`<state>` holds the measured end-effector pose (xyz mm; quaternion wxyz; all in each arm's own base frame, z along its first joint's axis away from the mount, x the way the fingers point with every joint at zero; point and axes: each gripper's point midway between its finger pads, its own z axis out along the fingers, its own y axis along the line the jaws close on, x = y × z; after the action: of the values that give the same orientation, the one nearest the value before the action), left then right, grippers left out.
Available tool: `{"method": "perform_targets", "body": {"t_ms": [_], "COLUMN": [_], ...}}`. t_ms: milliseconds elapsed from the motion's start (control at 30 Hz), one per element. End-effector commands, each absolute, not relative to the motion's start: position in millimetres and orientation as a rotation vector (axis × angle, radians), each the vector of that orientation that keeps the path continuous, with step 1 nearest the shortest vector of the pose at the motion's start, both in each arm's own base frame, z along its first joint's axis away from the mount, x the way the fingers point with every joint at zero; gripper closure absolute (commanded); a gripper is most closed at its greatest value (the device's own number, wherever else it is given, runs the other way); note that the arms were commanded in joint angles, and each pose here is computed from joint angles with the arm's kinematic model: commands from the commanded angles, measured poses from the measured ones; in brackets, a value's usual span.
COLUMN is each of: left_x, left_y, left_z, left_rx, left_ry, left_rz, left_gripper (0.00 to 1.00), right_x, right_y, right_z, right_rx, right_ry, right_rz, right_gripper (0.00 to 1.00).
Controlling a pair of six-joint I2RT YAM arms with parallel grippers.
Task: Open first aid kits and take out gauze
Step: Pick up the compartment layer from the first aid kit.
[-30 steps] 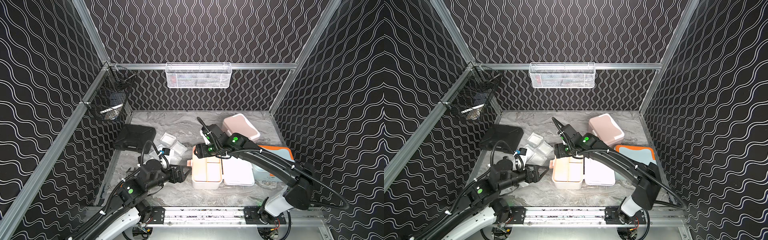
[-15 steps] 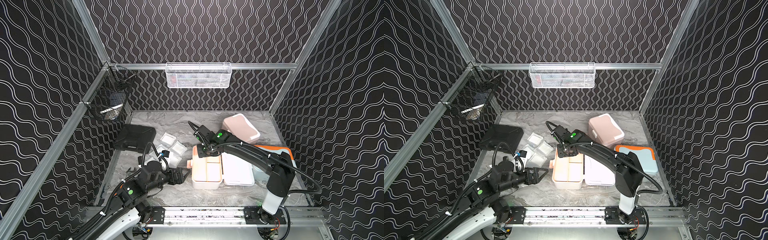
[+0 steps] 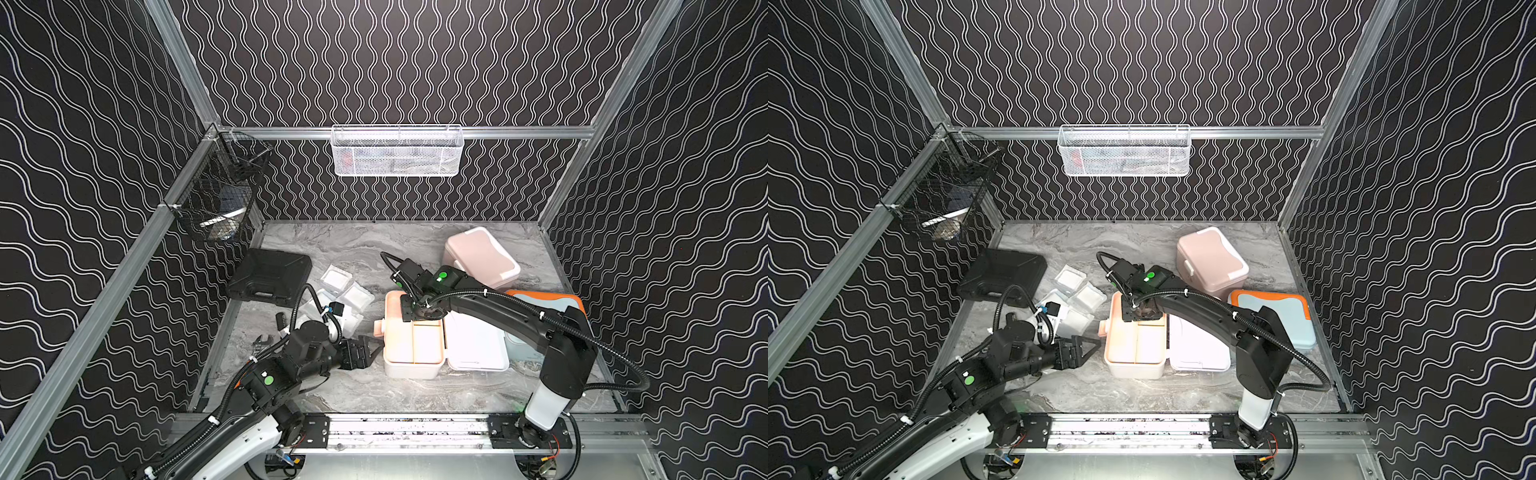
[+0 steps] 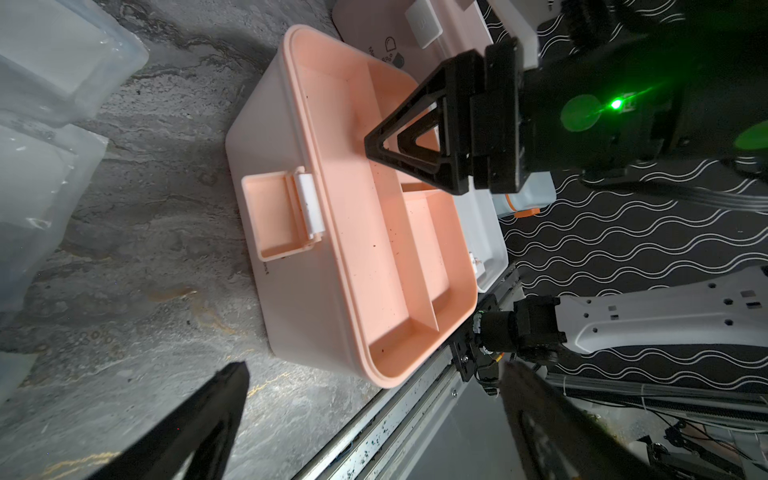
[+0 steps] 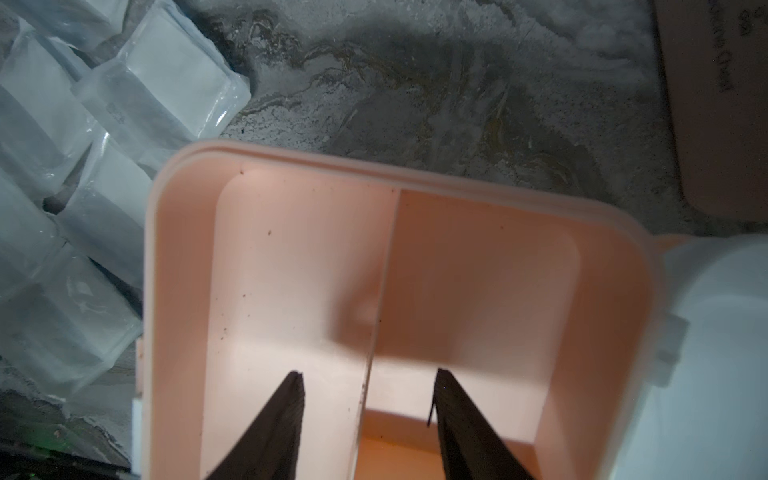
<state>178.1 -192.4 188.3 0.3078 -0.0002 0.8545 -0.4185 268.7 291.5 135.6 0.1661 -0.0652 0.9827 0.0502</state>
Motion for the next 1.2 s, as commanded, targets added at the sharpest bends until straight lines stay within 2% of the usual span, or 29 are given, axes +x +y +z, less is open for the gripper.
{"method": "perform_targets", "body": {"t_ms": [0, 167, 200, 367, 500, 533, 667, 1167], "left_x": [181, 182, 182, 182, 182, 182, 181, 182], "left_y": [-197, -200, -200, -205, -208, -208, -209, -209], "left_z": [194, 189, 188, 181, 178, 178, 177, 178], "left_rx": [-0.004, -0.007, -0.007, -0.006, -0.004, -0.002, 0.0, 0.001], "left_ry": [2.228, 2.25, 2.254, 2.272, 2.278, 2.278, 2.283, 2.286], "left_rz": [-1.142, -1.149, -1.153, -1.17, -1.188, -1.19, -1.191, -1.188], "left_gripper": [0.01, 0.01, 0.01, 0.01, 0.01, 0.01, 0.01, 0.01], "right_x": [265, 262, 262, 263, 264, 265, 266, 272], "right_y": [292, 293, 292, 291, 293, 295, 300, 306], "right_z": [126, 117, 117, 112, 115, 117, 123, 152], "right_rx": [-0.138, -0.134, -0.133, -0.104, -0.093, -0.093, -0.078, -0.084], "right_ry": [2.82, 2.82, 2.816, 2.804, 2.79, 2.784, 2.769, 2.688], "right_rz": [0.116, -0.023, -0.056, -0.131, -0.115, -0.101, -0.052, -0.026], "right_gripper": [0.49, 0.67, 0.74, 0.87, 0.92, 0.97, 1.0, 1.0]}}
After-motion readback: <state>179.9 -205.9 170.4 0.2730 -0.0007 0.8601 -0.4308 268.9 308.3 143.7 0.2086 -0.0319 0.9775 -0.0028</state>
